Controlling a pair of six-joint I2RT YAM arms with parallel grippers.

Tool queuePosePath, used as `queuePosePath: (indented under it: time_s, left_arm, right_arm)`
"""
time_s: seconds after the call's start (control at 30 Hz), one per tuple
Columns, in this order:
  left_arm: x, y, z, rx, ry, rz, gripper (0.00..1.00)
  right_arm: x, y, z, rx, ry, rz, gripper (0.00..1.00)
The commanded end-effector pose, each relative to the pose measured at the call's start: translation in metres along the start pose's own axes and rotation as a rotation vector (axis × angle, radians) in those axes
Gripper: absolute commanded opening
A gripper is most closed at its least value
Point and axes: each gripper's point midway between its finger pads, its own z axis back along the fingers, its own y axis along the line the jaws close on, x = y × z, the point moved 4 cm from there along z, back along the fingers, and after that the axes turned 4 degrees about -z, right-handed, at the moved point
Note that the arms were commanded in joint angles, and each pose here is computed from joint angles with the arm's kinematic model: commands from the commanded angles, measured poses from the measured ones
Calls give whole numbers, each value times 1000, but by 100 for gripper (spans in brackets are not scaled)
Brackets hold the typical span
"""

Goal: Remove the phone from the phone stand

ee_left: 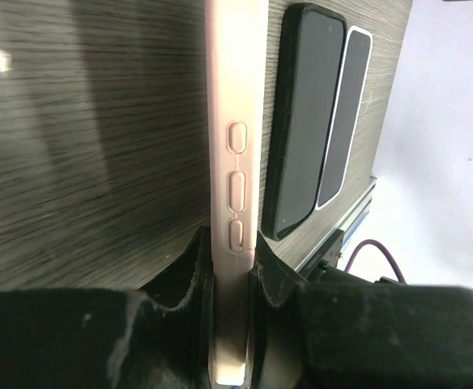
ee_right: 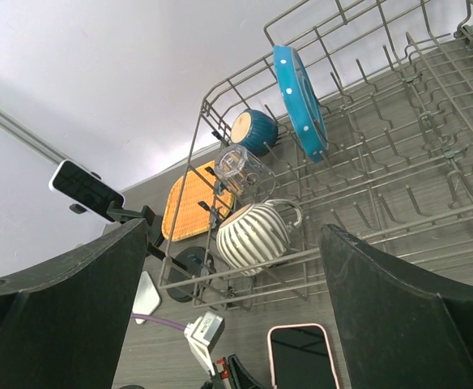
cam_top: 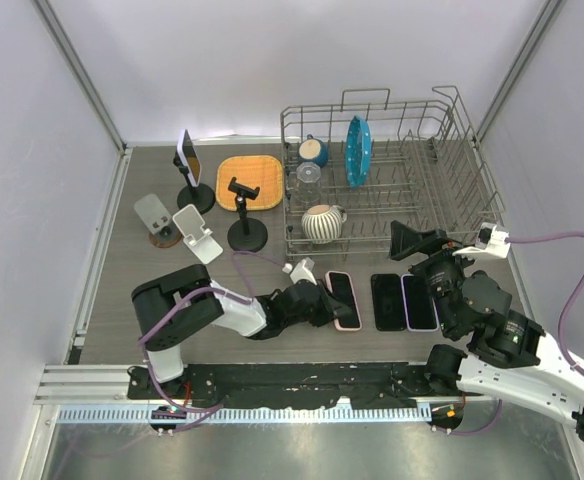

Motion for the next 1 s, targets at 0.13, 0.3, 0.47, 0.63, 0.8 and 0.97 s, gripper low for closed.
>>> queuePosePath:
  time_s: [0.13,0.3,0.47,0.63,0.8,0.97]
  left_arm:
    - [4,-50,-14,-168,-13,57,12]
    - [1,-48,-16,-170,3,66,21]
    - [-8,-54,-19,-172,40,50,17]
    - [-8,-54,-21,-167,44,50,22]
    - [-5,-47,-15,-149,20,76,49]
    - [-2,-40,-10,-107,-1,82,79]
  right_arm:
    - [-1,-3,-2,-26,-17,4,92]
    - [0,-3,-2,-28,-19,5,92]
    - [-2,-2,-3,-28,-18,8,92]
    - [-5,1,-5,-27,-10,20,92]
    - [-2,0,-4,-24,-16,9,92]
    - [-1,-2,-3,-24,-19,5,92]
